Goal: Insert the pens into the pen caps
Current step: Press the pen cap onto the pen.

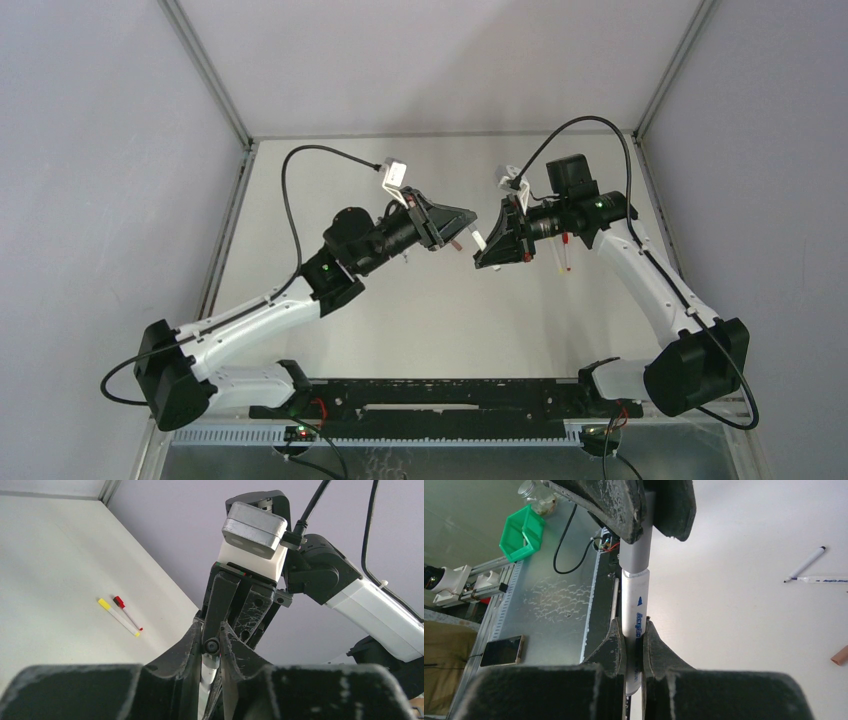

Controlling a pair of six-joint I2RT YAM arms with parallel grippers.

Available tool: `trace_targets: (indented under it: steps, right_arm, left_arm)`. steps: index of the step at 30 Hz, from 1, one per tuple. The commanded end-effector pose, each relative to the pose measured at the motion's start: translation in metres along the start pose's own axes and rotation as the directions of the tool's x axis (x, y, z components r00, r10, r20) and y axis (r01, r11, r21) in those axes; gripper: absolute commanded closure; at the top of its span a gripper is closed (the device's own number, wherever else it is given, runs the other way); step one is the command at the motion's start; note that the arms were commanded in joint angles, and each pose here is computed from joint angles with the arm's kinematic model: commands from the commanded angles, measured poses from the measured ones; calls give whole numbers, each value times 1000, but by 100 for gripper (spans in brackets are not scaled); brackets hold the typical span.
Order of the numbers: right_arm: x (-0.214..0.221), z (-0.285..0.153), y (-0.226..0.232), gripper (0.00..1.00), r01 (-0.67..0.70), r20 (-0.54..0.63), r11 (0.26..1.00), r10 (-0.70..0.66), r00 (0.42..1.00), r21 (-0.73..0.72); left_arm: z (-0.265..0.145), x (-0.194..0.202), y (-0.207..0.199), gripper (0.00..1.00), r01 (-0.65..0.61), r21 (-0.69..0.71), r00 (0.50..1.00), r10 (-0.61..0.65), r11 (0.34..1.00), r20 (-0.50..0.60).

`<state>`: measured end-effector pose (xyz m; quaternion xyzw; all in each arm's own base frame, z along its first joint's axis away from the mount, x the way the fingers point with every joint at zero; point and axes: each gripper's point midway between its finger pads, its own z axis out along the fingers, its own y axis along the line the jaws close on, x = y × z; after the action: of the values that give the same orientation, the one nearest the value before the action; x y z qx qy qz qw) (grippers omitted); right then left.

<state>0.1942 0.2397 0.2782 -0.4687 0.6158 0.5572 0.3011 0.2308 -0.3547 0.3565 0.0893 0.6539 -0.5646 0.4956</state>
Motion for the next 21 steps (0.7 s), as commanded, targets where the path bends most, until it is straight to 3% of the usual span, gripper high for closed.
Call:
trace_targets:
  steps: [1,7,12,21]
  right_arm:
    - [-2,2,3,100,35,6,999,-35,999,-16]
    - [-3,1,0,100,37,1,999,-37,999,5]
    - [-4,-1,-5,100,37,-4,998,-37,999,41]
    - [-36,-9,-19,100,109,-25,981,-107,994,162]
  left_arm:
    - [6,-20,-23,78,7,63,1000,-9,998,25]
    - [7,-9,-21,83,21,63,999,-20,998,-27]
    - [7,4,-24,99,33,96,996,-25,995,-84]
    - [-8,67,-28,100,168,196,936,-94,966,-338]
